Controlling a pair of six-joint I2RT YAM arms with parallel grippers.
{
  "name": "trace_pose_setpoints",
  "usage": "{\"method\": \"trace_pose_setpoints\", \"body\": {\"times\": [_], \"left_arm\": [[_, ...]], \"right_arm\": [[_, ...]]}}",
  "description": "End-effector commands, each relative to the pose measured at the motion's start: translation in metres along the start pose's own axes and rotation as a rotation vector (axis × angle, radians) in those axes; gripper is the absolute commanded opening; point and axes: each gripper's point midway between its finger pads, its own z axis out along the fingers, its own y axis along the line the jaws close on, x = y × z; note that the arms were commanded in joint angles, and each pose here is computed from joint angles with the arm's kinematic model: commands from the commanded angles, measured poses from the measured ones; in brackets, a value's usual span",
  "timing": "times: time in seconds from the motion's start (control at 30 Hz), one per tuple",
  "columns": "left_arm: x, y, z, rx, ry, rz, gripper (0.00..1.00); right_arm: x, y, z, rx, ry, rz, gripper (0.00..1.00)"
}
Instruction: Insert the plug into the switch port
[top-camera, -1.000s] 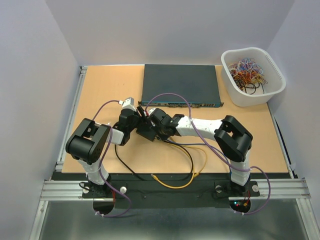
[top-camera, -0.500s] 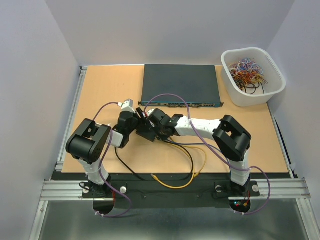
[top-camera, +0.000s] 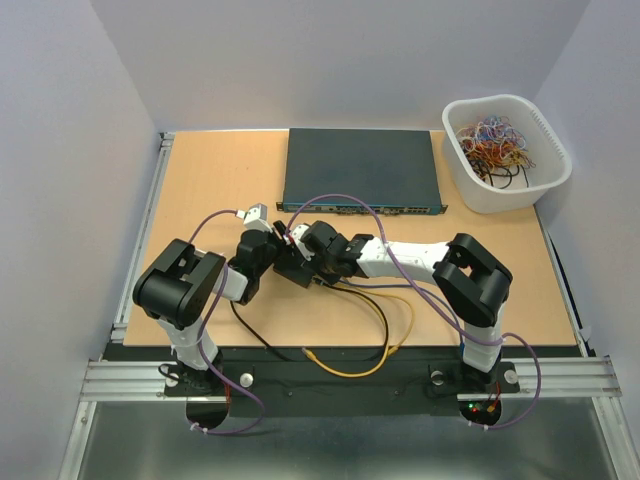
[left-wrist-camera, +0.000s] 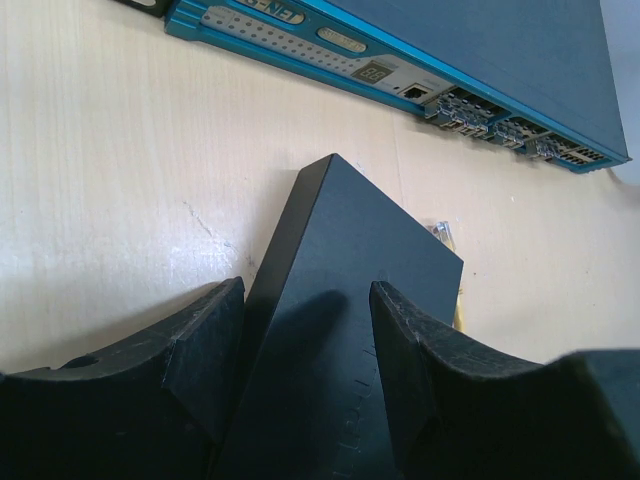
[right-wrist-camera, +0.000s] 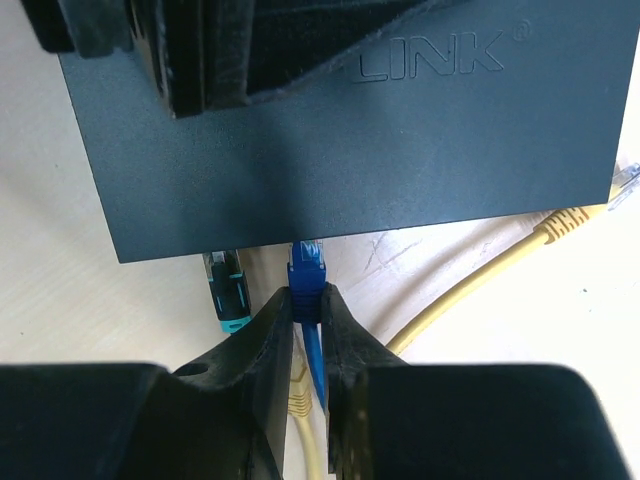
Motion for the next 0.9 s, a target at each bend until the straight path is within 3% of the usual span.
{"method": "trace_pose_setpoints", "body": {"times": [0.0,0.2,0.47,0.87], "left_arm": [[0.076,0.009,-0.027,-0.023,0.259,-0.012,0.63],[0.087,0.004,-0.036,0.005,0.272,-0.011,0.63],[0.095,-0.002,-0.04,0.038,0.287,-0.001,0.62],[0.094,-0.005,-0.037,0.04,0.29,0.007,0.6]], "right_arm": [[-0.096,0.006,-0.026,-0.032,-0.353,-0.031,0.0],[-0.097,0.006,-0.016,-0.025,-0.369,-0.025,0.01],[-0.134,0.018,-0.03,-0.098,-0.517,-0.079,0.0],[-0.163,0.036,-0.038,-0.205,-0.583,-0.107,0.0]]}}
